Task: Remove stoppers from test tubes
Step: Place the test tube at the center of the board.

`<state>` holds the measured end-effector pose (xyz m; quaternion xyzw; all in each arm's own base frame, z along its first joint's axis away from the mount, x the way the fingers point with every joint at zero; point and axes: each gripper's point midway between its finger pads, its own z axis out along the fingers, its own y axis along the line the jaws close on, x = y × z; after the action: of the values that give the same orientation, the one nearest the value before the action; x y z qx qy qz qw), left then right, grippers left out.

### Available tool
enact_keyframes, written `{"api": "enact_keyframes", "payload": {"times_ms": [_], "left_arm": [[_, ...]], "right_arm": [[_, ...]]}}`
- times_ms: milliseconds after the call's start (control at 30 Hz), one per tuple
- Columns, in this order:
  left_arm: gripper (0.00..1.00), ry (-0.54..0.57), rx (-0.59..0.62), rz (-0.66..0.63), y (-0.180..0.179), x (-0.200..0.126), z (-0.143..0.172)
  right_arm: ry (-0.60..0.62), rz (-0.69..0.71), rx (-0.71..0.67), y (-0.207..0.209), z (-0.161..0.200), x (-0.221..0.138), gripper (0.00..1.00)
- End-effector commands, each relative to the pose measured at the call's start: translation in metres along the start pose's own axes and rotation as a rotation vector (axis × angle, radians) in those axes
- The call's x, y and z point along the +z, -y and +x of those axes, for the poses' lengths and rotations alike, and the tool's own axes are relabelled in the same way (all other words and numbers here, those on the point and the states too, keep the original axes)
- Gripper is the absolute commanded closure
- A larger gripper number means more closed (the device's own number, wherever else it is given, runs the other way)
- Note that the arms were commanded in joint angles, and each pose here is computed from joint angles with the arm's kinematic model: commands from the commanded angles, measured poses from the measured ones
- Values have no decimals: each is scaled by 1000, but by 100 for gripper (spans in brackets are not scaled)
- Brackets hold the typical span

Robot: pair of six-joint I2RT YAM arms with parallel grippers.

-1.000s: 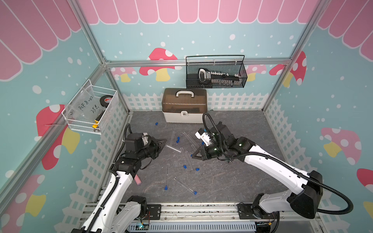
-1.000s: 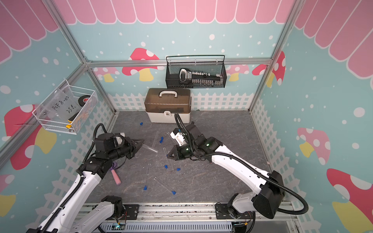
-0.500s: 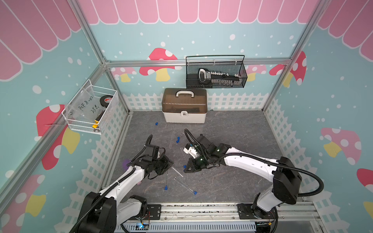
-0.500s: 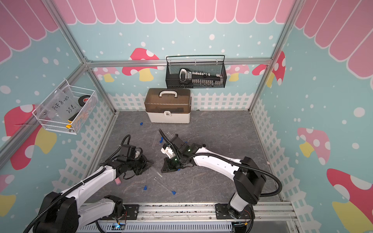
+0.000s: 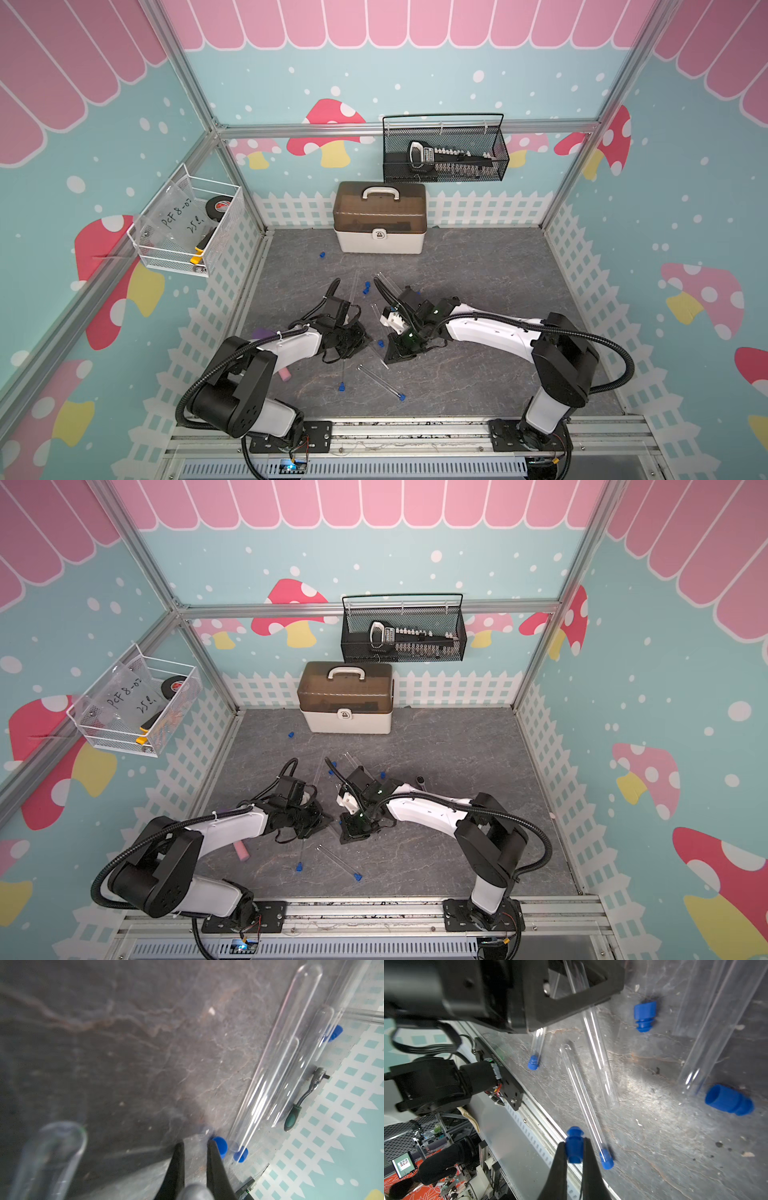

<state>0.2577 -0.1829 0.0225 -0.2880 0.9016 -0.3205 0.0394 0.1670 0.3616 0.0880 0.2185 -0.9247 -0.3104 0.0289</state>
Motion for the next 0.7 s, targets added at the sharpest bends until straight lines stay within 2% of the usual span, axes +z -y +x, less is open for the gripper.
{"api": "enact_keyframes", "payload": {"times_ms": [0, 200, 467, 667], "left_arm": [[100, 19, 14, -23, -1, 6, -5], [95, -8, 7, -53, -8, 12, -2], [75, -4, 12, -67, -10, 10, -2], [64, -1, 16, -71, -7, 9, -4]], "right_arm": [[-57, 71, 3, 19, 12, 14, 98], [-88, 106, 5, 32, 12, 27, 96], [-108, 143, -4, 38, 12, 28, 73], [-98, 162, -19, 38, 10, 21, 63]]}}
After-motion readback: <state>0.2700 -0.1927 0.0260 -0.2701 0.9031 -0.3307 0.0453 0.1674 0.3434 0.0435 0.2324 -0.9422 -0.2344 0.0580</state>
